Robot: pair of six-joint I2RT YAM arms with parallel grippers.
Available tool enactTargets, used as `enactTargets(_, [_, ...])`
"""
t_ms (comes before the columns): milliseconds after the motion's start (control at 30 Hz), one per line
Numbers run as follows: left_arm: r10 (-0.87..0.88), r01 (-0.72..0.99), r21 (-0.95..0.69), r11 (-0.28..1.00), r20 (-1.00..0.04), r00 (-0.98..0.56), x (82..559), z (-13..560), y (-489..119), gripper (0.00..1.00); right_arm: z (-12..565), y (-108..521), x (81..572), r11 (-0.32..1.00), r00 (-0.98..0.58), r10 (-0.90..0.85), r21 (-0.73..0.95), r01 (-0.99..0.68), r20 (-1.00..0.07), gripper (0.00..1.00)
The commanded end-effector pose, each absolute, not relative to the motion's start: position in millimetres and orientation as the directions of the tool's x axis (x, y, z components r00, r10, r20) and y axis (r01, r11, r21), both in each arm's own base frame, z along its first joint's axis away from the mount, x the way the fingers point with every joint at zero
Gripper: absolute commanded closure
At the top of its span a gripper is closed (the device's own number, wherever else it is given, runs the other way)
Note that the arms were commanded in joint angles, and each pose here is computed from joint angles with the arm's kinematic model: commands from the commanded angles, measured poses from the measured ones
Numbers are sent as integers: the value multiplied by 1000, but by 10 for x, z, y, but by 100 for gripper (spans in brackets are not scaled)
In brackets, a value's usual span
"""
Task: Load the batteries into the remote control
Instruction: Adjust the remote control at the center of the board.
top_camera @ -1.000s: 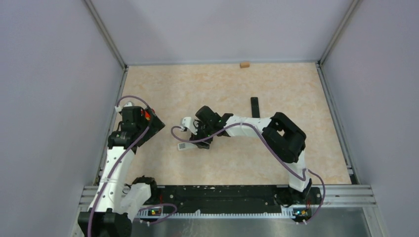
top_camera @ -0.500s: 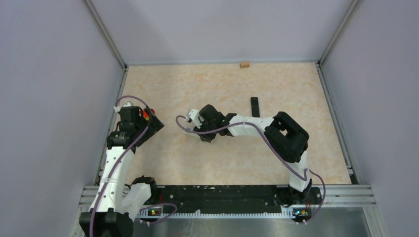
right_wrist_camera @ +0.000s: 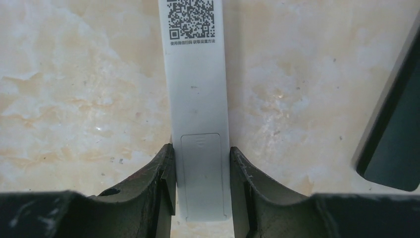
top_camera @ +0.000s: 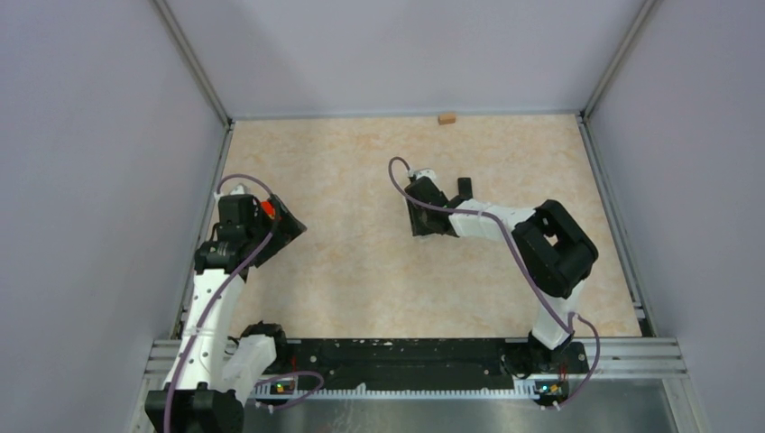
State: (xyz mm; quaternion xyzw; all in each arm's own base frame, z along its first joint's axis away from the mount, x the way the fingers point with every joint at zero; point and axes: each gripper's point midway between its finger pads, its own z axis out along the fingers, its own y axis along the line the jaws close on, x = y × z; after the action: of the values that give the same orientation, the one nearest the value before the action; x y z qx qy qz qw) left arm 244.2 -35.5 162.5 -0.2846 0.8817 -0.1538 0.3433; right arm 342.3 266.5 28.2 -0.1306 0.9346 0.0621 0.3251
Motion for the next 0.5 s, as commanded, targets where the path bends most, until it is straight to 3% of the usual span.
enactTargets(0, [-587,-320,-503,803,-570,-575,2534,1860,-395,1,443,2486,3525,992,-758,-52,54,-115,-650,90])
enactTargets(133, [-579,-316,-498,808,-571,-583,2505,1872,-396,1,484,2493,3549,991,-757,-58,52,-120,-651,58])
enactTargets(233, [-570,-293,-504,812,-578,-584,2480,1946,-420,1,701,2513,3568,988,-725,-44,80,-136,-688,43])
enactTargets(333, [-560,-260,-515,817,-598,-573,2469,2049,-443,1,1062,2538,3552,977,-676,-24,127,-173,-736,35])
enactTargets(467, [-554,-226,-525,821,-632,-542,2441,2260,-447,1,1478,2472,3452,966,-632,-13,153,-208,-774,34])
